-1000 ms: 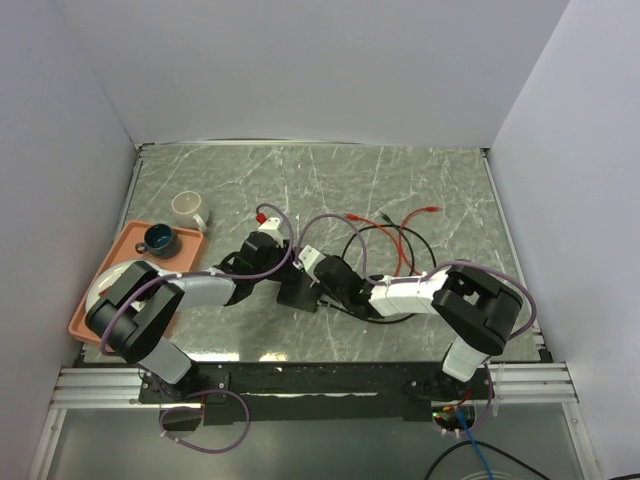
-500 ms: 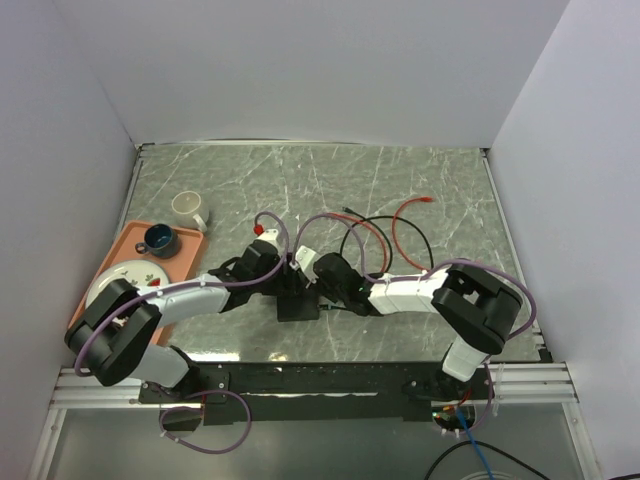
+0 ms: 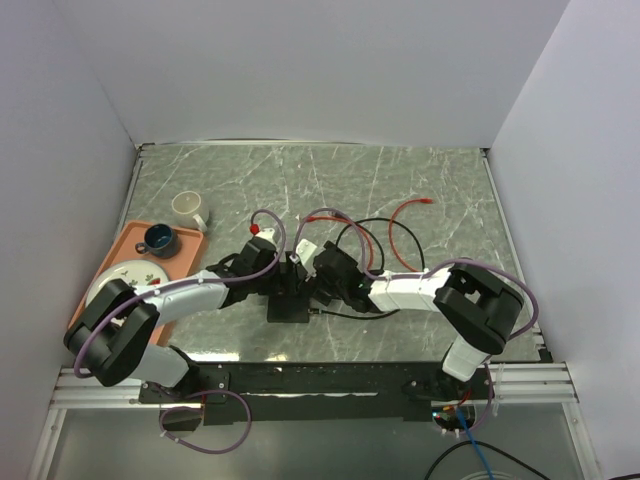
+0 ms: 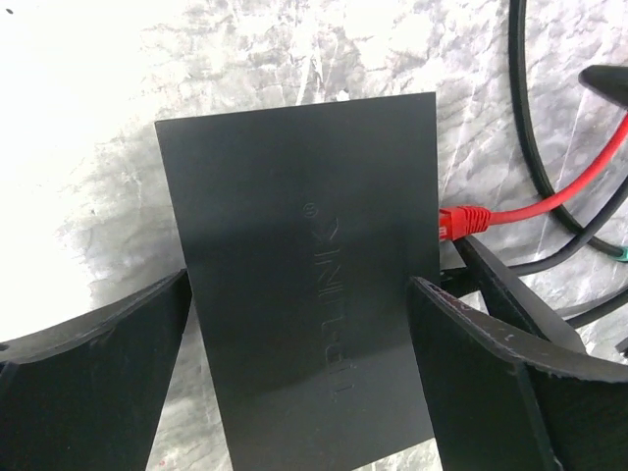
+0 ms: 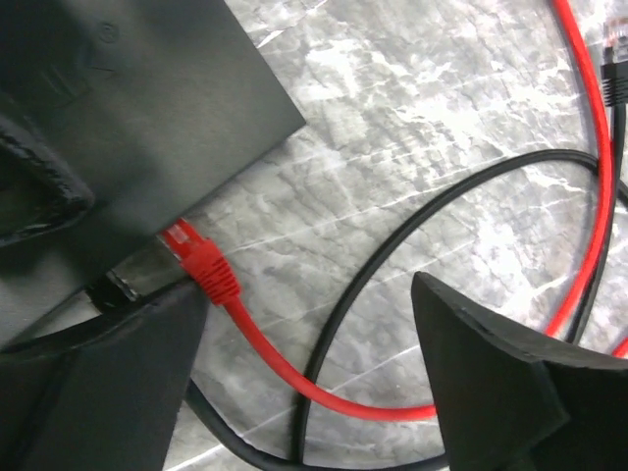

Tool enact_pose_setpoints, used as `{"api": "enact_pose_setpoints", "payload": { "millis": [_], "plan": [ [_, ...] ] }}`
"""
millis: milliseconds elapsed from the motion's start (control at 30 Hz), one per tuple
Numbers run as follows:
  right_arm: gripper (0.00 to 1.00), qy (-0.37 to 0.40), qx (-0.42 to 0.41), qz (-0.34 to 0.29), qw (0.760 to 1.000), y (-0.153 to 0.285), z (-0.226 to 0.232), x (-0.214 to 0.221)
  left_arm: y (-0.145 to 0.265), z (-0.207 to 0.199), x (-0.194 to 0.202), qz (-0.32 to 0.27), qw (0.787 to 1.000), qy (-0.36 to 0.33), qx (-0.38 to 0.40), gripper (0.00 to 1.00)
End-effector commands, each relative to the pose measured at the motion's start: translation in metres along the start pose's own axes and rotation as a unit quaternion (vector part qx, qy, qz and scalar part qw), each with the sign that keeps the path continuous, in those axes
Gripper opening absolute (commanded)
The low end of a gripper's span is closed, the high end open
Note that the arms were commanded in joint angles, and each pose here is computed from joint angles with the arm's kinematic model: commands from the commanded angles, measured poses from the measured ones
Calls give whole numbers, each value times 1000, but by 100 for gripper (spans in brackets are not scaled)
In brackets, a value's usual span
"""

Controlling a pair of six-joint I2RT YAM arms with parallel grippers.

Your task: Insert the plug into the switch port

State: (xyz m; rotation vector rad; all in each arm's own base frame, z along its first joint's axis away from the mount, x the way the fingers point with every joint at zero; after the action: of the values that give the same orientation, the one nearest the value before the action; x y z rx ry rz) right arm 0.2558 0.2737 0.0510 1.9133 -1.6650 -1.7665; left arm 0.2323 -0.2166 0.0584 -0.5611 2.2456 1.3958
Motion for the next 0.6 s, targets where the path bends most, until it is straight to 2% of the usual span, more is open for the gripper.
{"api": "enact_pose_setpoints", "payload": {
  "millis": [0, 167, 333, 567],
  "plan": [
    [96, -44, -31, -139, 989, 6, 16, -90, 5, -36, 11, 51, 996, -11, 76, 96],
    [99, -32, 15, -105, 994, 5, 0, -84, 3, -31, 12, 53, 996, -13, 69, 95],
    [99, -31, 56, -82, 995, 5, -16, -77, -8, -22, 22, 72, 996, -14, 51, 89],
    [99, -54, 47, -107, 992, 19, -27, -75, -22, -2, 41, 106, 994, 0, 0, 80]
  ]
}}
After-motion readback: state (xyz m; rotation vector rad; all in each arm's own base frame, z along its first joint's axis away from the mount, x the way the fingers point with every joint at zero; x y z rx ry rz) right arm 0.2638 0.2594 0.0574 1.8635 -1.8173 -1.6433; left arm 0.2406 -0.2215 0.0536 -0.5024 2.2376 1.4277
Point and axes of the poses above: each gripper's point midway between its finger pads, its own y axis back along the fingers, its own z axis along the line the jaws close on, x = y × z, the point moved 3 cm from there along y, back along the fingers, and after that the axes turned 1 degree about y, right-handed, at the moved point
